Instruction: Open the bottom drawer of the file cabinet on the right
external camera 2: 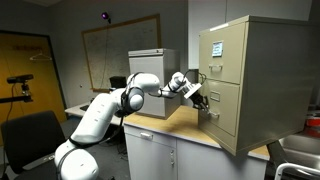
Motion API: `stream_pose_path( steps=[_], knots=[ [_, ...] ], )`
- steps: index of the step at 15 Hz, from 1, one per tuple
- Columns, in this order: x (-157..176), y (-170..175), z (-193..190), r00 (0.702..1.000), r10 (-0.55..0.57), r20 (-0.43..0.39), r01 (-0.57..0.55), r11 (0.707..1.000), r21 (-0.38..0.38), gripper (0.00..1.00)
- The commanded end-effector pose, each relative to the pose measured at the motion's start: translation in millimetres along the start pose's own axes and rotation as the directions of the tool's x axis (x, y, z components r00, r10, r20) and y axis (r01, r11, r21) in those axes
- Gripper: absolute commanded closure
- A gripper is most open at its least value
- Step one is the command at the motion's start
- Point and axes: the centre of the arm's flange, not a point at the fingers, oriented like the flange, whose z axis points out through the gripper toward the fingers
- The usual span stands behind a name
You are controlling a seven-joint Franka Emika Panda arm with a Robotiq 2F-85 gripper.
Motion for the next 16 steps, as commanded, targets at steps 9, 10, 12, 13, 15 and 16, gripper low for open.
stream_pose_path(
  steps=[9,10,12,13,15,16],
  knots=[
    [-6,-105,-6,0.967,-0.191,0.169,0.190,0.982,0.019,0.96],
    [-7,-110,-8,0.961,-0.205,0.184,0.205,0.979,0.017,0.96],
    [-12,-121,-16,0.950,-0.228,0.214,0.229,0.973,0.020,0.96],
    [-14,-127,-20,0.943,-0.238,0.231,0.238,0.971,0.028,0.96],
    [-24,-140,-31,0.931,-0.251,0.265,0.246,0.968,0.054,0.96],
    [-29,-147,-36,0.925,-0.257,0.280,0.246,0.966,0.073,0.96]
  ],
)
